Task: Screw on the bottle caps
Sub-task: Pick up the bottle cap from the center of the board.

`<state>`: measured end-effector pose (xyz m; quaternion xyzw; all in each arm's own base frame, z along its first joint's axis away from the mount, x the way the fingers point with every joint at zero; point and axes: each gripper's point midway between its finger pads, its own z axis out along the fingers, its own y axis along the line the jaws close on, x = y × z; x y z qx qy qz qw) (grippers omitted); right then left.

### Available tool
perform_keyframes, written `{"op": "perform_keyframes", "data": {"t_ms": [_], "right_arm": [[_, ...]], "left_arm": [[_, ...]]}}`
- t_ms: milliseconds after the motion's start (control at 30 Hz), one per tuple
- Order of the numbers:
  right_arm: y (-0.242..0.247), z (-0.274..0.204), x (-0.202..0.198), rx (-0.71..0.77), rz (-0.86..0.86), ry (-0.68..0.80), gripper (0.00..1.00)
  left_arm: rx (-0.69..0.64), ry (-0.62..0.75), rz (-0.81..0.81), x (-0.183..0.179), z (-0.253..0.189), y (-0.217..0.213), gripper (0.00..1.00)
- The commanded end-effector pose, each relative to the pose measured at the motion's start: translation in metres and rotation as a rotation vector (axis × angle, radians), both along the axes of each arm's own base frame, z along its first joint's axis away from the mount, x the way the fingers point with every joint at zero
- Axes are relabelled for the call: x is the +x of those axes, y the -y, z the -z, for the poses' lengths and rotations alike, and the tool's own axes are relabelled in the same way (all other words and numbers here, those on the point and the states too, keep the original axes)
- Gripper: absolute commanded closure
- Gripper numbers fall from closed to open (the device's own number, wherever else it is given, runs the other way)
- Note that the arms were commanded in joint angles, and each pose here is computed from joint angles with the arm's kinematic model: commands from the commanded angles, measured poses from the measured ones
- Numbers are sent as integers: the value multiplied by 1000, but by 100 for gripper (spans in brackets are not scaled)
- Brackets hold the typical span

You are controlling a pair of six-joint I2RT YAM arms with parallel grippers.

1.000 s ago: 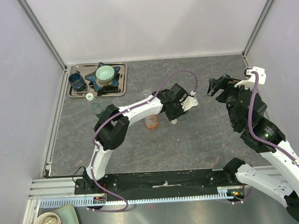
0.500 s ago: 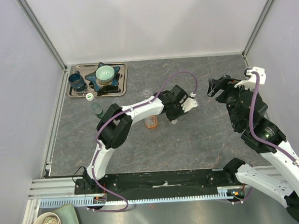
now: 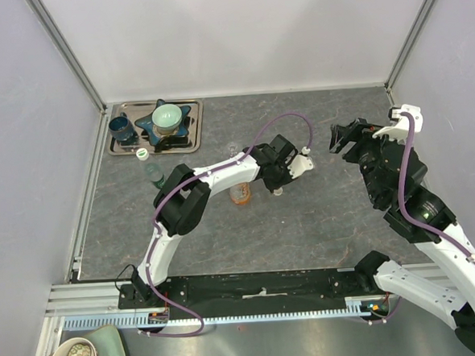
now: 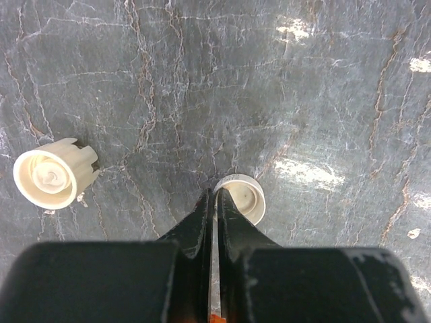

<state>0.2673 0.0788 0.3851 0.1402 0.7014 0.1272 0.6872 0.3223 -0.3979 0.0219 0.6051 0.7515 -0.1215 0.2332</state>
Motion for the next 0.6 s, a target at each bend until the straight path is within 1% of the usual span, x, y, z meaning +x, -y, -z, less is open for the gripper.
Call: {"op": "perform_keyframes", "data": {"t_ms": [0, 67, 100, 200, 233, 300, 333, 367, 433, 467, 500, 567], "right_arm": [[1, -28, -4, 34, -11, 52, 24], [1, -35, -4, 32, -16, 62, 24], [1, -38, -4, 29, -17, 65, 24], [1, -59, -9, 28, -37, 104, 23], [2, -71, -12, 35, -47, 128, 22], [-3, -91, -18, 24, -94, 169, 20], [-4, -96, -18, 16, -106, 177, 19], [-6, -103, -20, 10, -119, 192, 17], [-7, -120, -24, -5, -146, 236, 13], [-7, -127, -27, -6, -156, 254, 12], [-7, -139, -32, 0, -169, 286, 9], [-12, -151, -38, -24, -218, 330, 6]], "left_arm": [[-14, -80, 9, -19, 14, 3, 98], [-36, -80, 6, -21, 1, 7, 98], [-64, -66, 10, -20, -14, 13, 98], [-191, -10, 6, -18, -87, 27, 98], [-264, 28, 13, -20, -130, 28, 98], [-342, 67, 13, -24, -181, 27, 98], [-386, 93, 19, -28, -208, 25, 98], [-456, 138, 19, -34, -250, 17, 98], [-536, 184, 24, -45, -296, 4, 98], [-610, 216, 25, -58, -334, -9, 98], [-646, 224, 30, -65, -351, -17, 98], [-714, 216, 28, -79, -382, -33, 98]]}}
